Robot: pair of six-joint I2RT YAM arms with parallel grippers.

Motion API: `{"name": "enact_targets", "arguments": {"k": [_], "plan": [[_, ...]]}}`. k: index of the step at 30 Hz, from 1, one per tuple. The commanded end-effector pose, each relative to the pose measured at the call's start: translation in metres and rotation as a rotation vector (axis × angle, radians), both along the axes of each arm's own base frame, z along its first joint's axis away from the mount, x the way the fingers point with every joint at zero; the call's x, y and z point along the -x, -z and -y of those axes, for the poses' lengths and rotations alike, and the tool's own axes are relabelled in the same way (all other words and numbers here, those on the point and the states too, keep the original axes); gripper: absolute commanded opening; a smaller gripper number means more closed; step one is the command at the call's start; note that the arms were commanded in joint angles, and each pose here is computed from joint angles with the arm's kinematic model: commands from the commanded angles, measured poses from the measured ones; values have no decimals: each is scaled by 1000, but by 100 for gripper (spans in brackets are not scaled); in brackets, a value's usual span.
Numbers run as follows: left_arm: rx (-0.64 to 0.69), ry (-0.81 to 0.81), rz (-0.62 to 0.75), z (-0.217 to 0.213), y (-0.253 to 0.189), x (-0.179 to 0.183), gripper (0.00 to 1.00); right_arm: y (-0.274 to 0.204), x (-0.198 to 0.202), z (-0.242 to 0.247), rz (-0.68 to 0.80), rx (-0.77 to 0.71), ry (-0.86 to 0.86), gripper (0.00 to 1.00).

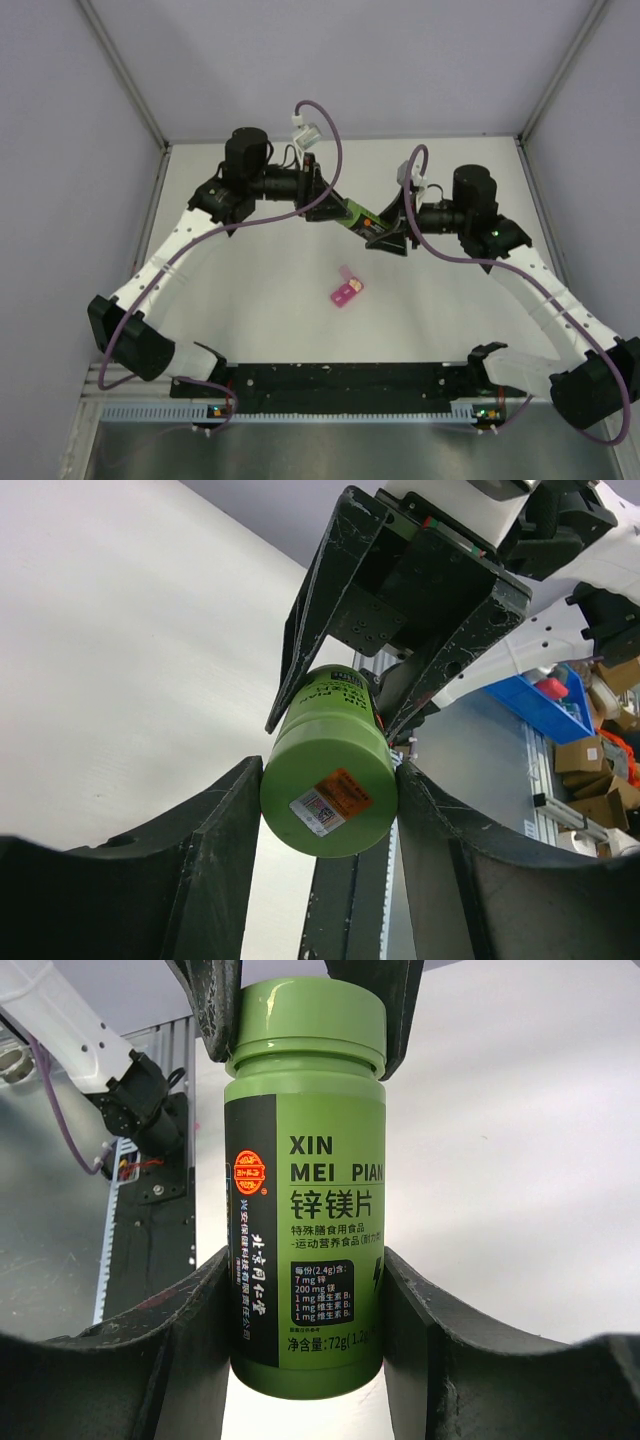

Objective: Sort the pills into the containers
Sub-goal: Screw the lid of the pill bottle onto the pill bottle.

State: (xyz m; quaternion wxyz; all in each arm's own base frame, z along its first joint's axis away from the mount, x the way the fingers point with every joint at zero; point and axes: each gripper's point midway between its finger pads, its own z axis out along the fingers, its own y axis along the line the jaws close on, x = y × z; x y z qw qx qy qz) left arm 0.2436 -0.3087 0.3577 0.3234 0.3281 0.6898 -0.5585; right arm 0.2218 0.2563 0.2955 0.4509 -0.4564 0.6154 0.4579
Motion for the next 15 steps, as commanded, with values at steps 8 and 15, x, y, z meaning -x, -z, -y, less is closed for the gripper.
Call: {"name": "enact_targets", "arguments": {"k": [8,15], "plan": [[-1,251,331,-4,4,31,0,-34,17,-9,38,-77,-132,0],[-49,320,604,-10,30,39,0,-33,27,-13,-35,-103,-236,0]]}}
